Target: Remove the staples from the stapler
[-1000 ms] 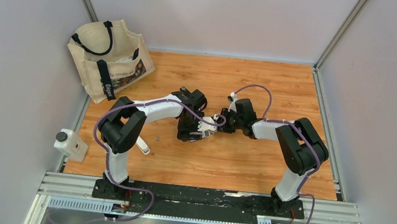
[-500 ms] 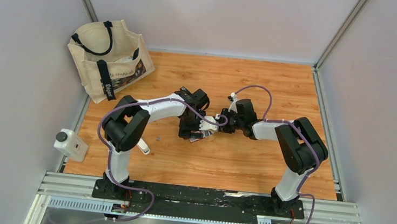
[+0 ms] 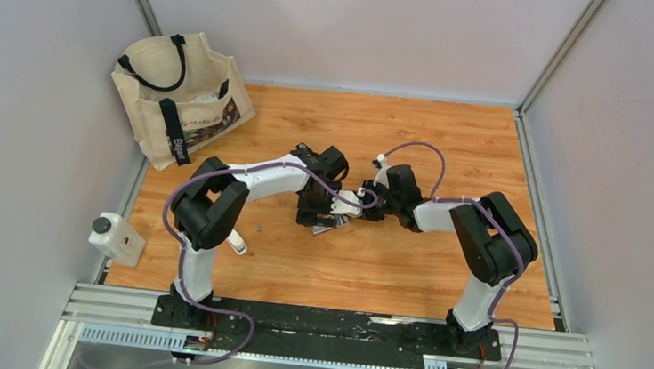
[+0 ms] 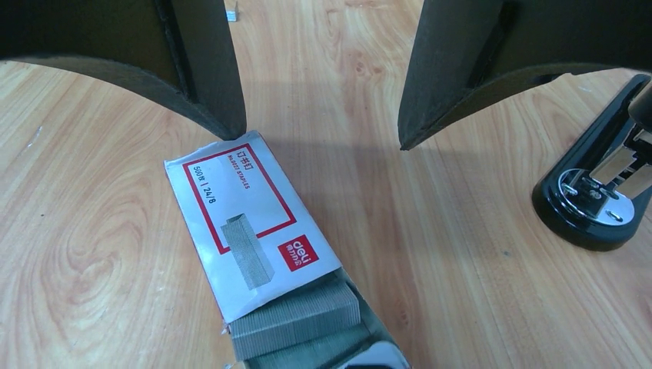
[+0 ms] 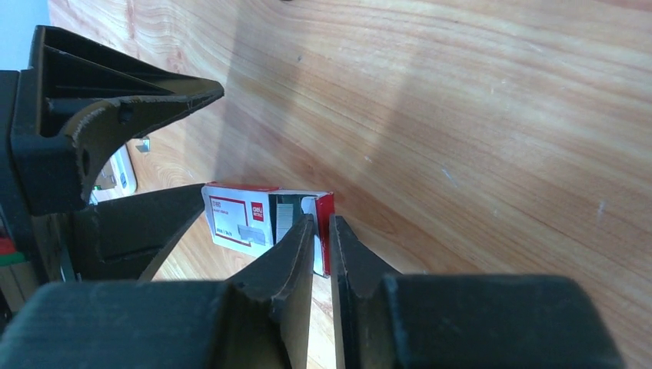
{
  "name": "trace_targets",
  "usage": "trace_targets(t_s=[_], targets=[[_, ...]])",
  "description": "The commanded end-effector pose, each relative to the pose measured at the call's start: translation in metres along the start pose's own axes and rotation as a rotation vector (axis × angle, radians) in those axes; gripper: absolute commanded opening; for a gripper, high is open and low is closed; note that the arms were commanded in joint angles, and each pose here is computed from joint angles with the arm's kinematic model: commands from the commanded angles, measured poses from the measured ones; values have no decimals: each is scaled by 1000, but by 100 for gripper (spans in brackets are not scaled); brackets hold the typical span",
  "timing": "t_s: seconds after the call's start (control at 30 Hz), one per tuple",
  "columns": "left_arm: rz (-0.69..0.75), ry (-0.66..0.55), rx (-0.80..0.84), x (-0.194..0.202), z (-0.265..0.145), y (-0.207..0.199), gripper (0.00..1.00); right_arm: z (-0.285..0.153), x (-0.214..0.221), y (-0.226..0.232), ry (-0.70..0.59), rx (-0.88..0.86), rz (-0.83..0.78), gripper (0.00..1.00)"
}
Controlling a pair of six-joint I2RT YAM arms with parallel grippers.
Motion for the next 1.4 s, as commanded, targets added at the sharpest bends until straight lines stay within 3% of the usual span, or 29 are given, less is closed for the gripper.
trace_targets(t_s=[0.0, 0.83, 1.37], targets=[[37, -40, -23, -19, -3, 5, 80, 4, 4, 7, 0, -40, -12, 17], [72, -25, -69, -18, 0, 11, 80, 1, 19, 18, 20, -49, -14, 16], [27, -95, -75, -40, 0, 23, 80, 6, 43, 35, 76, -55, -11, 17]])
Point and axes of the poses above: each gripper's point midway between its finger pads, its own z axis out along the fingers, its own y axis along the line the jaws close on, x = y × z, the point moved 4 cm from there along -z, back along the fingers
